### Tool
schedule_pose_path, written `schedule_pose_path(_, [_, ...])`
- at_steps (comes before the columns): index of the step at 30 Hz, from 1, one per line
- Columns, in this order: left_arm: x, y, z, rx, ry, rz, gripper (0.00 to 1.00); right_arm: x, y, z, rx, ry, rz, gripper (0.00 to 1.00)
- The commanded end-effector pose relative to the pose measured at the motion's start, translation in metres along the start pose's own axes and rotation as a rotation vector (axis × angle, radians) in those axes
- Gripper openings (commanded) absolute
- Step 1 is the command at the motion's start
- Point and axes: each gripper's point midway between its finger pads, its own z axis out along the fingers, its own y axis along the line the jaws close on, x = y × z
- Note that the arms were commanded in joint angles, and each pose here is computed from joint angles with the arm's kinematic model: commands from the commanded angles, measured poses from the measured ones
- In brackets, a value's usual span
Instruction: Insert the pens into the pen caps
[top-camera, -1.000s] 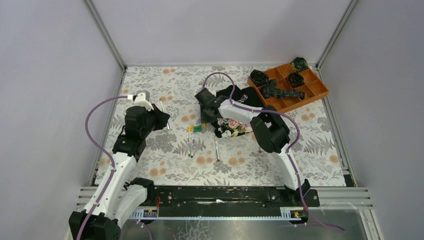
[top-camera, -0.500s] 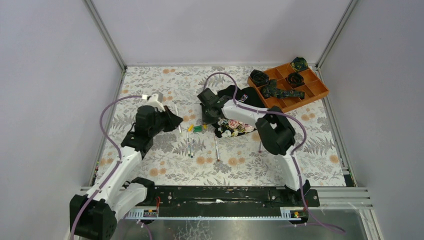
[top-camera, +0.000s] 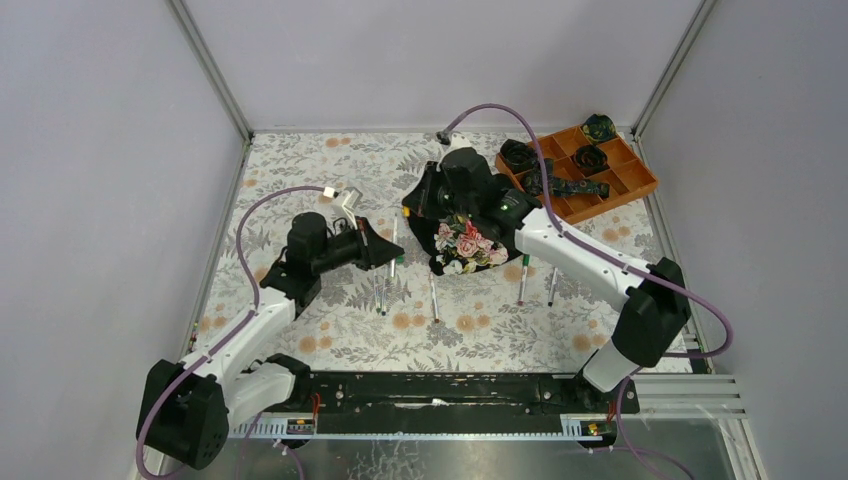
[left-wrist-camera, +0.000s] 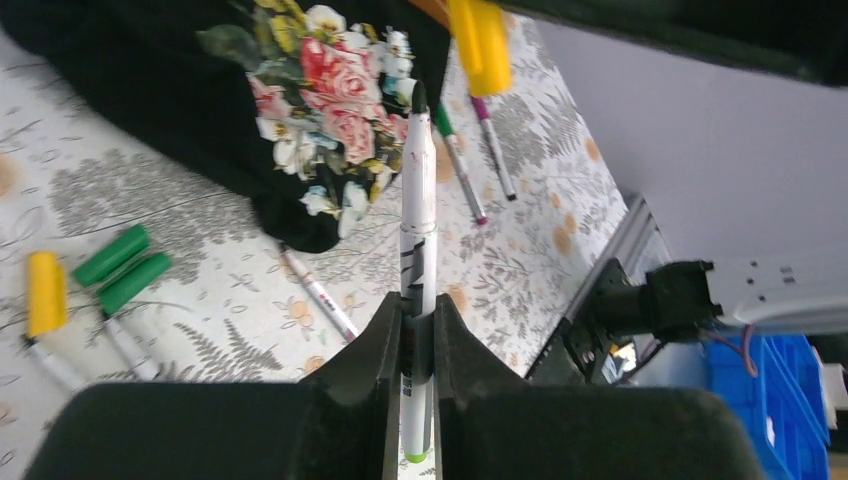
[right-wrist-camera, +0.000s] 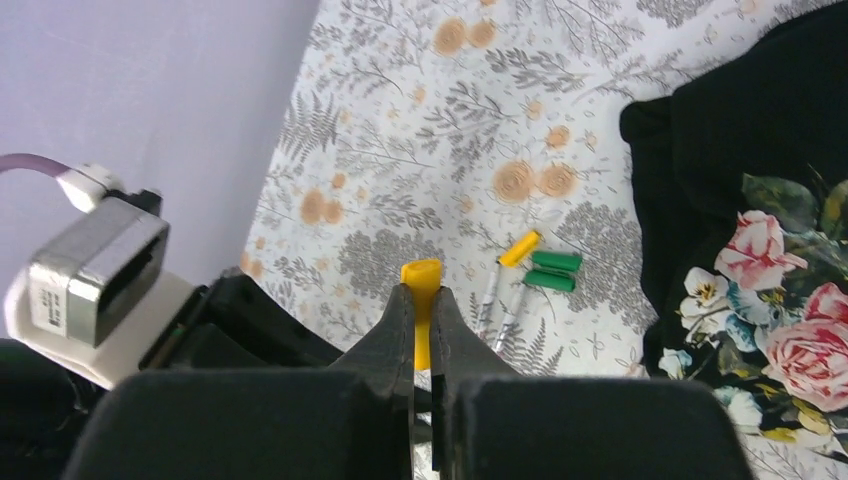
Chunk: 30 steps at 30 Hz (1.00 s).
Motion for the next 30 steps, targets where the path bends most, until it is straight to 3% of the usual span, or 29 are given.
schedule_pose_path(1, [-0.003, -0.036, 0.000, 0.179, -0.007, 0.072, 0.00, -0.017, 0.024, -0.007, -0.115, -0.077, 0.032, 0.00])
schedule_pose_path(30, [-0.002, -0.031, 0.001, 0.147, -0.014, 0.068, 0.00, -0.032, 0.037, -0.024, -0.166, -0.128, 0.014, 0.00])
